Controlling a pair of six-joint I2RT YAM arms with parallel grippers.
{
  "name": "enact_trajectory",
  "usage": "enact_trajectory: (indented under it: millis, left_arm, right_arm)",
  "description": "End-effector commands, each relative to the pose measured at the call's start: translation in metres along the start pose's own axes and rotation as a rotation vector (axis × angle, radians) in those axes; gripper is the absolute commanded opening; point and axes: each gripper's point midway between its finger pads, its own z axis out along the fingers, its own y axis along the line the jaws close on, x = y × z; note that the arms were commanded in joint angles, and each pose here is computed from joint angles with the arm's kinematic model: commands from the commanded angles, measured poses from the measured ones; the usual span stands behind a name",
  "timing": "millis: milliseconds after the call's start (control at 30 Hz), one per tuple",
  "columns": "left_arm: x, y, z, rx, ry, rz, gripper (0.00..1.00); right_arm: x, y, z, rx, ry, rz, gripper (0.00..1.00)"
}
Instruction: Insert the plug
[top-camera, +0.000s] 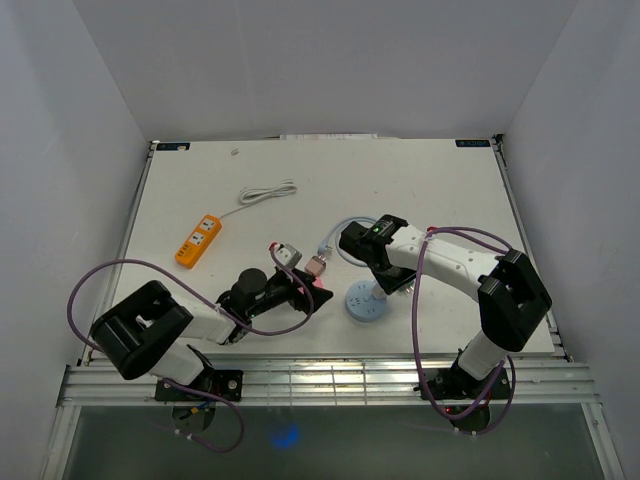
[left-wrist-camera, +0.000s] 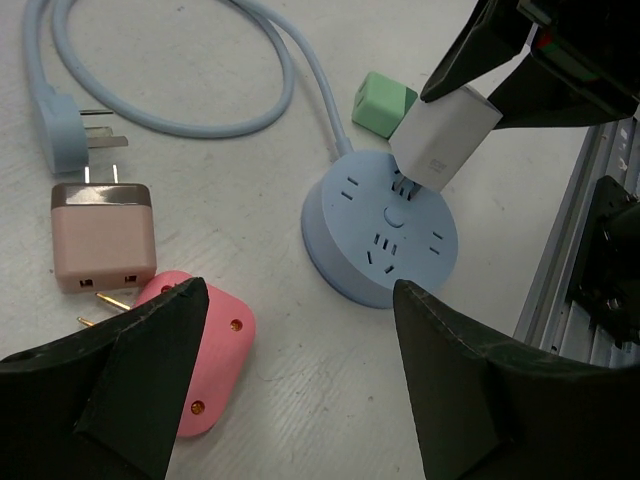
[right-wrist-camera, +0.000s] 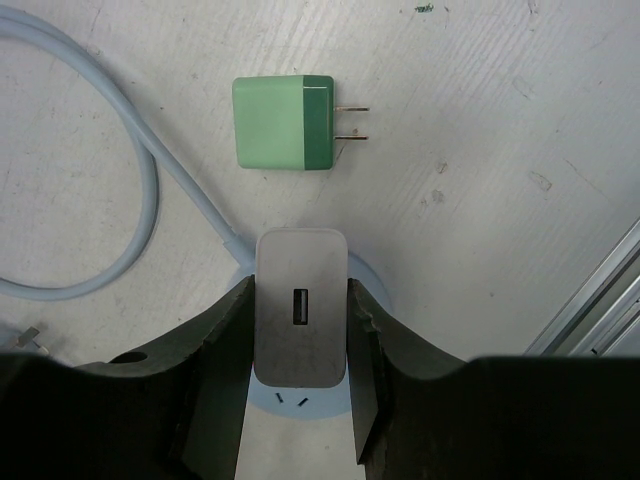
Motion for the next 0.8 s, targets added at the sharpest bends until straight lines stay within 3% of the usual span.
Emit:
enact_trajectory:
  millis: [0,400,767]
  left_arm:
    - [0.003,-0.01,0.006,0.03,0.032,-0.005,0.85]
    - [0.038,-0.009,0.019,-0.003,0.142,-0.058,0.81]
    - [0.05,-0.019,0.028,-0.015,0.13,-0.058,0.79]
  right_arm:
    - [-0.018,0.01,-0.009,-0.026,-0.063,0.235,0.08]
    - [-0.015,0.011,-0.008,-0.018,-0.066,0.214,0.08]
    - [-0.013,0.001,-0.004,0.003,-0.051,0.219,0.08]
